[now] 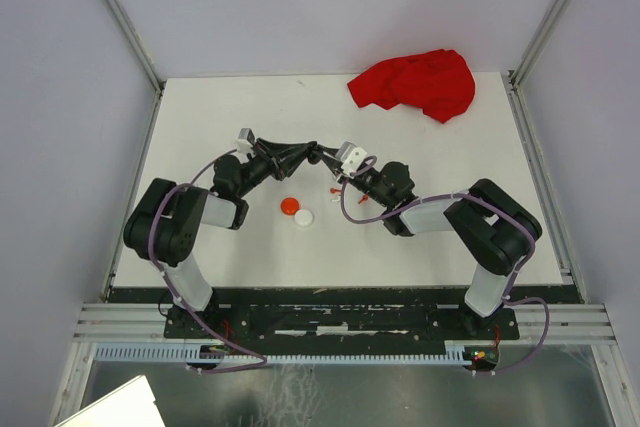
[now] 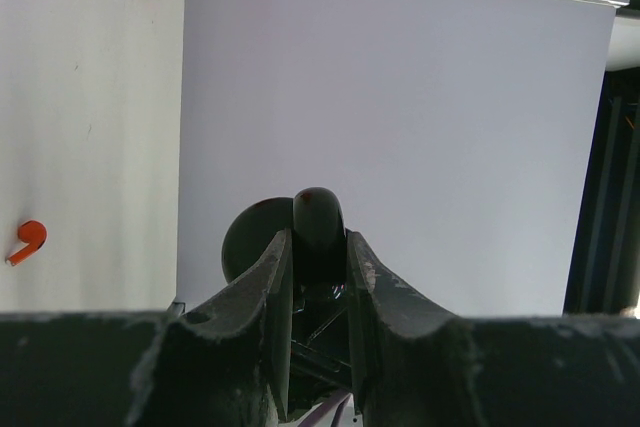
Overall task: Insert the wireless bluetooth earbuds into the charging case
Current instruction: Place the earbud in the charging case.
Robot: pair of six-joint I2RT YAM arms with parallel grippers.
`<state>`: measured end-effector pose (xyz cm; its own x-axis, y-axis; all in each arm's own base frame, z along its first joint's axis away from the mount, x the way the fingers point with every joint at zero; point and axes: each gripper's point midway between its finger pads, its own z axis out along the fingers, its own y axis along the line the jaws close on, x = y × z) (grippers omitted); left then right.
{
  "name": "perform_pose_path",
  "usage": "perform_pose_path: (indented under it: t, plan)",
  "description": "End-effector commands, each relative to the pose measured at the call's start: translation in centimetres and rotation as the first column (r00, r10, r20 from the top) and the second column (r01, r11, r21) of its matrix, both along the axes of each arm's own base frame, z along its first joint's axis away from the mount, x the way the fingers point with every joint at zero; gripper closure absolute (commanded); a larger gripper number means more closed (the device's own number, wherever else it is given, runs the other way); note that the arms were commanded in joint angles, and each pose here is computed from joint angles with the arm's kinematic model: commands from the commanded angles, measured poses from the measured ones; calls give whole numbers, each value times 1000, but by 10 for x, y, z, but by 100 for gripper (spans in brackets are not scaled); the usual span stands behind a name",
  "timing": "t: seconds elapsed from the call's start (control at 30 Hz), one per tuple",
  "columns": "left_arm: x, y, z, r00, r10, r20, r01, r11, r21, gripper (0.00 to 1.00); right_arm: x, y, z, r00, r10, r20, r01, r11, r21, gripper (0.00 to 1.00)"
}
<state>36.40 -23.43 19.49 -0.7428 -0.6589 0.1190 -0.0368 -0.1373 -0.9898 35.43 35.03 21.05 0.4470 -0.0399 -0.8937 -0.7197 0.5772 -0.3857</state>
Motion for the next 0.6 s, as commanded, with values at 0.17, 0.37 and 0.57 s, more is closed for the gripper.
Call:
perform_pose_path:
  t: [0.17, 0.37, 0.57]
  plan:
    - [0, -4, 30, 996, -37, 80, 43, 997, -70, 97, -10, 4, 2, 999, 36, 9, -37, 999, 19, 98]
    - [0, -4, 29, 996, -36, 81, 42, 997, -68, 97, -11, 6, -1, 999, 51, -1, -51, 999, 3, 98]
    - [1, -4, 31, 995, -39, 87, 45, 997, -68, 97, -10, 5, 0, 999, 43, -14, -43, 999, 16, 93]
